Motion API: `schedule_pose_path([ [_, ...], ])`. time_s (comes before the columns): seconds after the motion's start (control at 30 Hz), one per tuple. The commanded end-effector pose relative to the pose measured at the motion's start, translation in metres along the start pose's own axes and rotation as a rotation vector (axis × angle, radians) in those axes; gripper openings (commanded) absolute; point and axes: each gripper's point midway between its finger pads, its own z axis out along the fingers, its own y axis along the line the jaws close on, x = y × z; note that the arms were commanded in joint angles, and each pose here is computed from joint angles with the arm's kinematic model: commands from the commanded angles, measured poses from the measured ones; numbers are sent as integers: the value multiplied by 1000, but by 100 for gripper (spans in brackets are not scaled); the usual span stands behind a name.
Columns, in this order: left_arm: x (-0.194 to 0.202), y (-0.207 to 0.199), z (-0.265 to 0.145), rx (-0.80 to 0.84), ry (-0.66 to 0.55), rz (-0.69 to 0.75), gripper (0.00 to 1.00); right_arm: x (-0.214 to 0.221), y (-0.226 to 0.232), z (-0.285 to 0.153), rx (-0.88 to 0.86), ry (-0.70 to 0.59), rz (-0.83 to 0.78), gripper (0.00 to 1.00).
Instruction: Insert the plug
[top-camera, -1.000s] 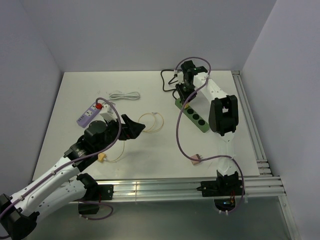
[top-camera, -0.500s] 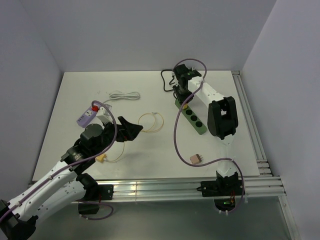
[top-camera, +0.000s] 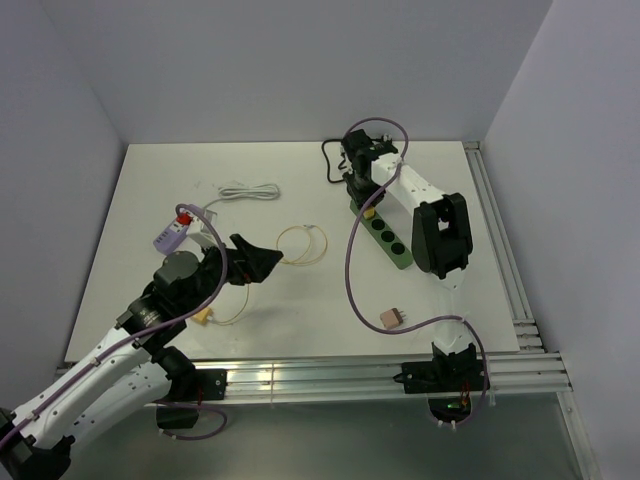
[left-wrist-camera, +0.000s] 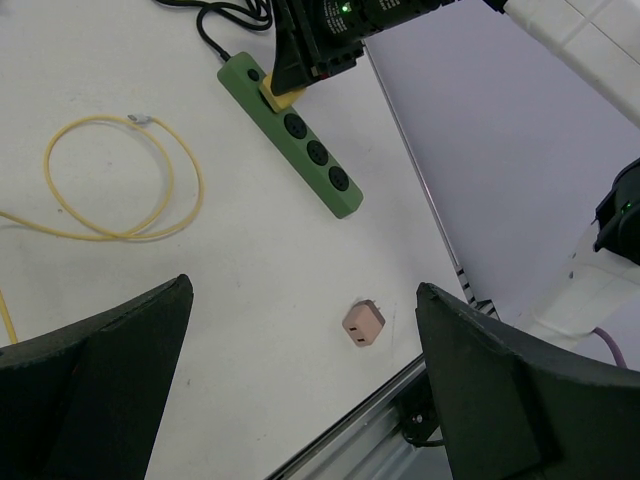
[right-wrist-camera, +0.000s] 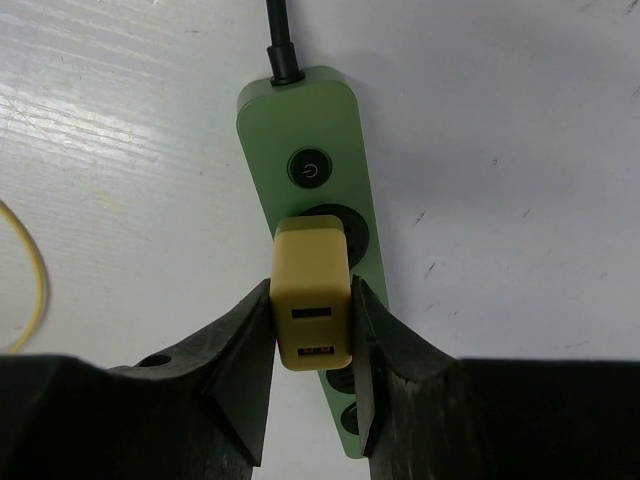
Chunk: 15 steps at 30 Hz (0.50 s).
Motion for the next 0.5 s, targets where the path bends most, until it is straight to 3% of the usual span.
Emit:
schedule_pose_path([
  [0.0, 0, -2, 1, 13, 2, -16, 99, 71, -17, 39, 70, 278, 49, 14],
  [0.2, 0, -4, 2, 23, -1, -27, 100, 44, -17, 22, 52, 171, 86, 33],
  [0.47, 0, -7, 3, 42, -8, -33, 99, 29, -13, 15, 17, 115, 99, 44],
])
